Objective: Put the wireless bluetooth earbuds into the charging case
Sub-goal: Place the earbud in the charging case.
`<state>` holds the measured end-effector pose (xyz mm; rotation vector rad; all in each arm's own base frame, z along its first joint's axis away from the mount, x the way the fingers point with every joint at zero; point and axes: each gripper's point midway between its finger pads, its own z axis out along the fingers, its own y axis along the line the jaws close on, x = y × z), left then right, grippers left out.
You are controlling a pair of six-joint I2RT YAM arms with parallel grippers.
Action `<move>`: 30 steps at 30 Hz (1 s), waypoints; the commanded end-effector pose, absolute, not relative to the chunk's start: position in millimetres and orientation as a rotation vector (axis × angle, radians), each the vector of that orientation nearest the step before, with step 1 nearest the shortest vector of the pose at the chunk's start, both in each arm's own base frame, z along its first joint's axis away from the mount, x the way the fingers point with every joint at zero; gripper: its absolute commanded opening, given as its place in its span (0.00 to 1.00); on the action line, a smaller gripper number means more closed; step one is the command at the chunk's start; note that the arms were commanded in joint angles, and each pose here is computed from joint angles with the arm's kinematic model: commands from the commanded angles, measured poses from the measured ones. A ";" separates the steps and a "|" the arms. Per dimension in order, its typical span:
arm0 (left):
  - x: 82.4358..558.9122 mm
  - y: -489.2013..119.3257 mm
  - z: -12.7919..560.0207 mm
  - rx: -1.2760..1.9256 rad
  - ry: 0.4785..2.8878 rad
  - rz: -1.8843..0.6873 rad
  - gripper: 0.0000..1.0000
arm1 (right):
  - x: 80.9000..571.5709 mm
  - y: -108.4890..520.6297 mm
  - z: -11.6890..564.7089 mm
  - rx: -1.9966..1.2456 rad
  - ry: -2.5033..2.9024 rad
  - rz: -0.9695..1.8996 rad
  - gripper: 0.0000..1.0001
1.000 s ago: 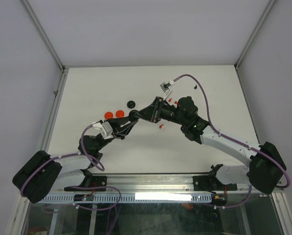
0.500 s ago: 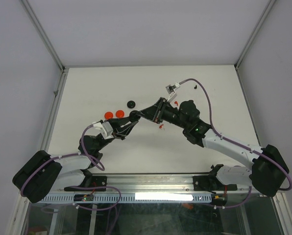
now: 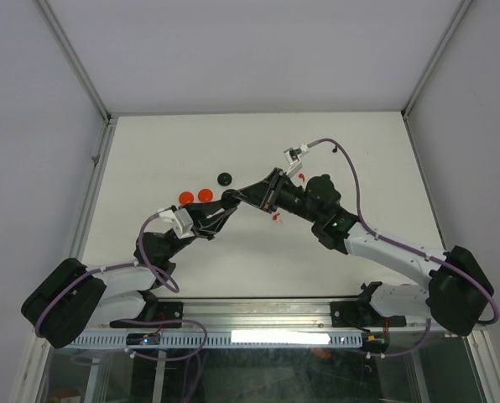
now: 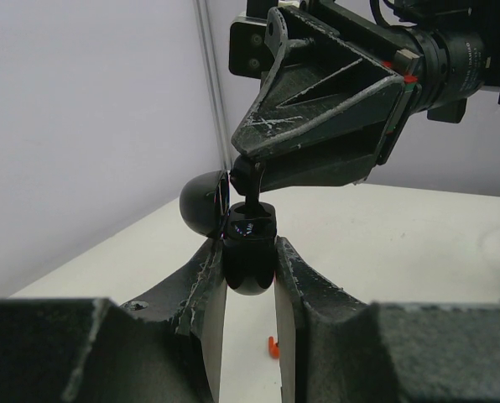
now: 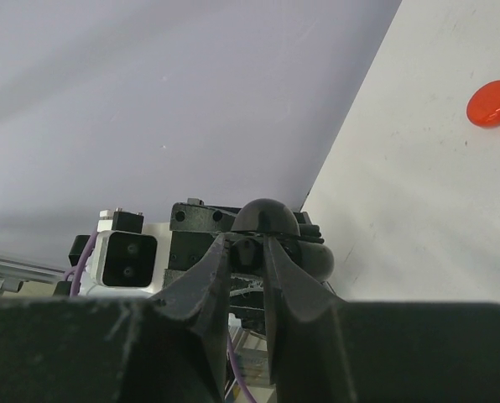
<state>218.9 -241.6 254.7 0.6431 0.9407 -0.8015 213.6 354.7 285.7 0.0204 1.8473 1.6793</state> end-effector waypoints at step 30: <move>204.4 -206.0 330.3 0.451 0.658 -0.736 0.00 | 203.3 365.2 277.0 0.039 1.883 1.681 0.16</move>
